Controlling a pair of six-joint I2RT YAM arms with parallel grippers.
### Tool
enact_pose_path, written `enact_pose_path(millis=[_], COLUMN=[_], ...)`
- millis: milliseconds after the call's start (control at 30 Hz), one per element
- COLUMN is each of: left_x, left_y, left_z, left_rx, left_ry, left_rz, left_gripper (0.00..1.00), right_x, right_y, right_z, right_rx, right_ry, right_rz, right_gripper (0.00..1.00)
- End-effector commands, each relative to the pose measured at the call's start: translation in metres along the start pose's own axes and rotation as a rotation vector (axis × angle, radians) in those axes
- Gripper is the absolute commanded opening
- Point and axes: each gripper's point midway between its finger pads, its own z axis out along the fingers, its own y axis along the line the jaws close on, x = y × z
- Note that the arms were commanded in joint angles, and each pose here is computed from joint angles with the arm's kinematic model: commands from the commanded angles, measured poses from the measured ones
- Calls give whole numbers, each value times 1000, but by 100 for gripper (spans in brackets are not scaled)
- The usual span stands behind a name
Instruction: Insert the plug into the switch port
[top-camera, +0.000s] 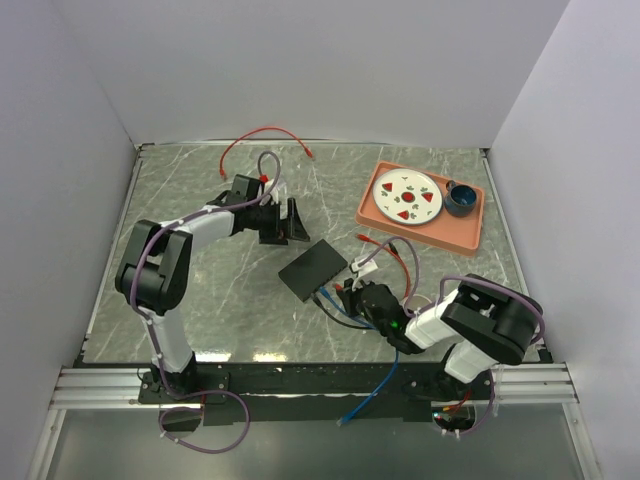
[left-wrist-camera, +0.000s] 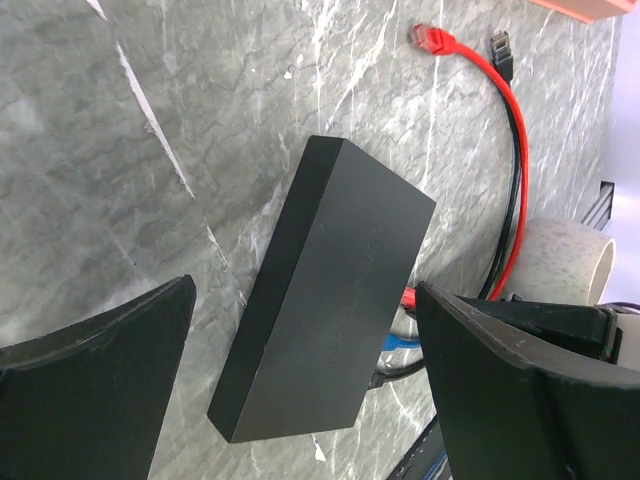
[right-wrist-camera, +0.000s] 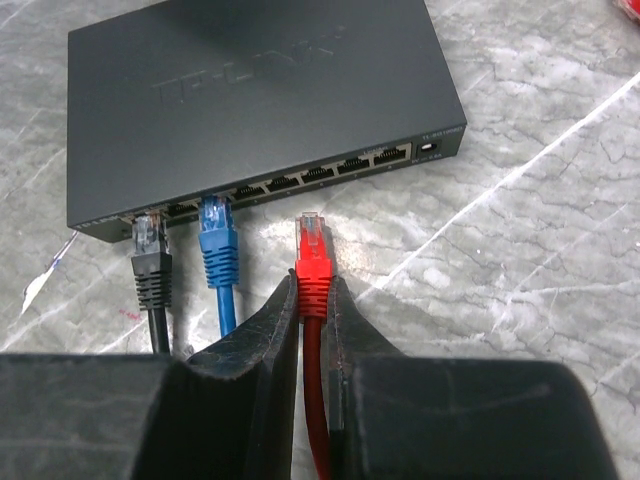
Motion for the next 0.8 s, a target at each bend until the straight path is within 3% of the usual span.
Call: enact_pose_path(millis=[0, 767], left_x=[-8, 8], left_y=[-15, -14], left_z=[6, 30], left_rx=[57, 45], left_ry=[3, 73], left_rz=[29, 8], left_gripper=[97, 97], right_x=[-27, -35], right_y=[7, 14], right_z=[6, 11], right_rx=[8, 6], right_ry=[-92, -113], right_rz=[-3, -8], right_gripper=[0, 0])
